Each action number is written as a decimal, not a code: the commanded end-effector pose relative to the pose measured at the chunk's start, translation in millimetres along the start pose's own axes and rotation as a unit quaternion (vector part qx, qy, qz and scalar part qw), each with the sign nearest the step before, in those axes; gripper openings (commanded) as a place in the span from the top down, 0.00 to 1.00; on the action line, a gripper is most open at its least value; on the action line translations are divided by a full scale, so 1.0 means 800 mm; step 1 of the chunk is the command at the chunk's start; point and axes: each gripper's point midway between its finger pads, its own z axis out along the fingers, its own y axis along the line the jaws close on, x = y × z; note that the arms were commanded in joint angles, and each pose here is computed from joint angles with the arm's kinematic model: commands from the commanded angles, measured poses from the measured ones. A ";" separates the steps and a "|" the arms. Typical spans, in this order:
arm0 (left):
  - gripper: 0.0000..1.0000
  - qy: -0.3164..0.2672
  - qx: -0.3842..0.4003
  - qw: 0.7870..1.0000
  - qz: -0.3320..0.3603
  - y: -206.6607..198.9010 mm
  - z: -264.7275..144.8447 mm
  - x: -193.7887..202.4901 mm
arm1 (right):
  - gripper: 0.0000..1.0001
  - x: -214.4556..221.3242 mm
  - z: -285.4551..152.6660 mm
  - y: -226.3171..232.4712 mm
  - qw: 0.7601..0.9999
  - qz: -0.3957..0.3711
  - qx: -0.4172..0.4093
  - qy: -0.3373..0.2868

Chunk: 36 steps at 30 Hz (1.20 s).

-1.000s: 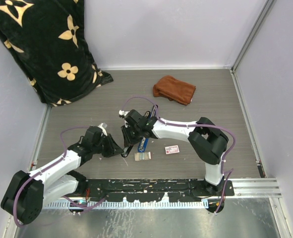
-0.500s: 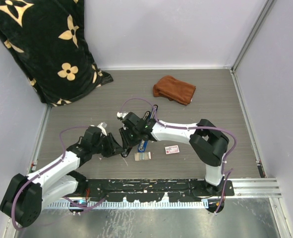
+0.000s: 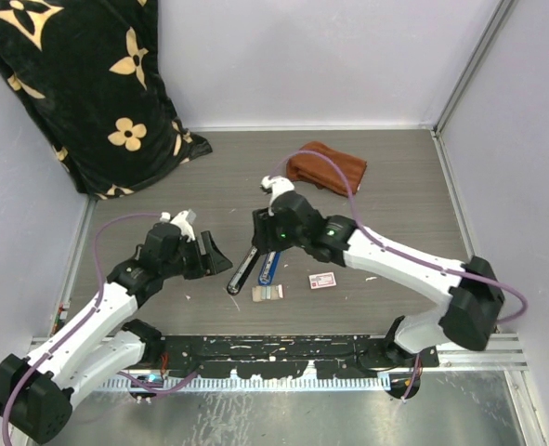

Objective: Load the staples into the stapler
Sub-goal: Adjust the staple in the stapler, then pick up the staple from the staple box.

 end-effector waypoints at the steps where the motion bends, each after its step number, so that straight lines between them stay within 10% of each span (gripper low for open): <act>1: 0.34 0.005 0.015 0.999 0.049 -0.022 -0.006 -0.011 | 0.40 0.012 -0.034 -0.053 0.998 0.013 0.064 -0.020; 18: 0.47 0.033 0.027 0.998 0.045 -0.092 0.041 0.066 | 0.48 0.113 -0.049 -0.088 0.983 0.153 0.102 0.006; 36: 0.25 0.022 0.002 0.997 0.074 -0.037 -0.008 -0.035 | 0.55 0.160 0.019 -0.004 0.977 0.145 0.146 0.055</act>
